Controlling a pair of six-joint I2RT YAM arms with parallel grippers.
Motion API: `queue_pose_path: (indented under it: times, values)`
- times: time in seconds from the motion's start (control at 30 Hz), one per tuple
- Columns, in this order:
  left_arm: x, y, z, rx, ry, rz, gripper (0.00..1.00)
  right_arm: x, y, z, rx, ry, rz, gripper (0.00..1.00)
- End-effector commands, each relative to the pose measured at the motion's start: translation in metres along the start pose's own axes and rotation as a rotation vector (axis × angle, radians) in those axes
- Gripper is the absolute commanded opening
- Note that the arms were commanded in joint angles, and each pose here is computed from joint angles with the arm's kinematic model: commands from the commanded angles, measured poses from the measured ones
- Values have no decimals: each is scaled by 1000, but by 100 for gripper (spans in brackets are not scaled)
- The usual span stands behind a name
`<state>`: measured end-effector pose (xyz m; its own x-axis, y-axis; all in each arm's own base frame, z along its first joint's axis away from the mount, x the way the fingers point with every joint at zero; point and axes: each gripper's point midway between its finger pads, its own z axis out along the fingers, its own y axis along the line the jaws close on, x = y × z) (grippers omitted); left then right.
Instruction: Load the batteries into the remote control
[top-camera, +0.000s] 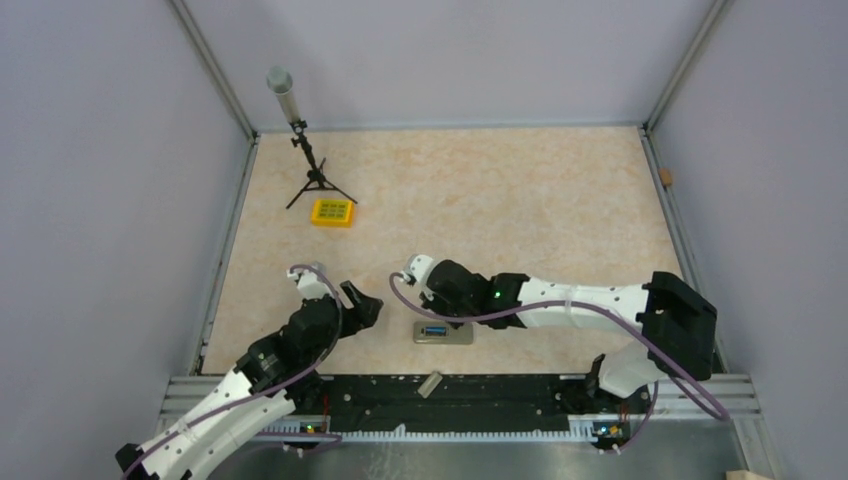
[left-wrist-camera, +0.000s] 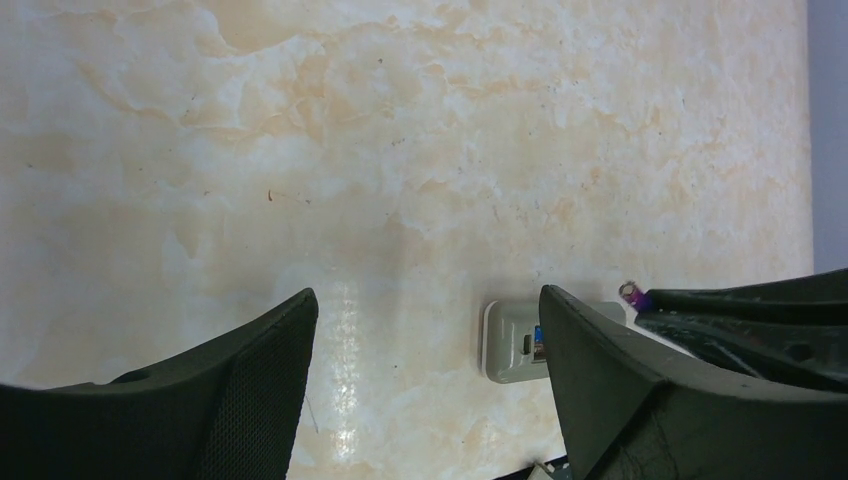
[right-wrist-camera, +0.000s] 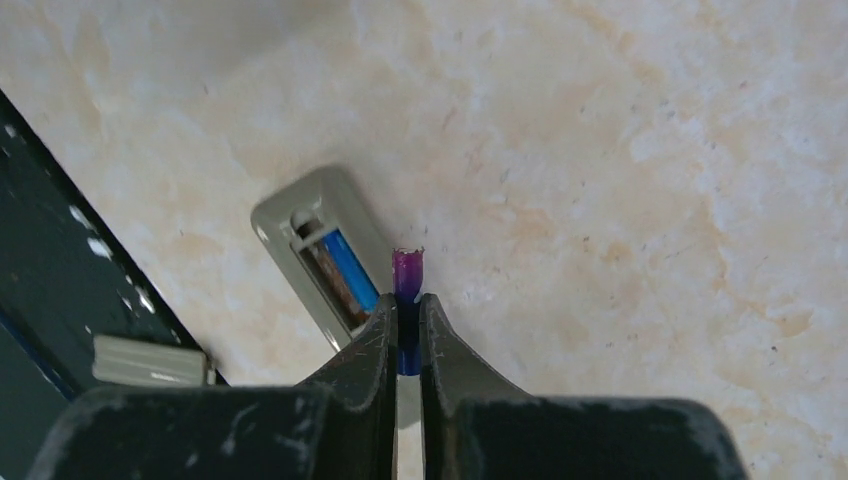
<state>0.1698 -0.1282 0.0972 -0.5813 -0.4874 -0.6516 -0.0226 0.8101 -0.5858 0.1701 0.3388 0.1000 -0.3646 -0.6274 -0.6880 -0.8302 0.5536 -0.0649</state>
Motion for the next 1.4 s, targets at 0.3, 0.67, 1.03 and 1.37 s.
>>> queue_pose_path:
  times: [0.3,0.67,1.03,1.37]
  values:
    - [5,-13,9,59,16,6,82,34,26,3,-198,108,-229,0]
    - [12,-12,12,68,32,-1,83,31,37,13,-249,124,-235,0]
    - [14,-13,13,75,38,-2,83,34,39,18,-259,145,-244,12]
    - [22,-15,18,85,71,8,83,27,41,19,-267,121,-234,26]
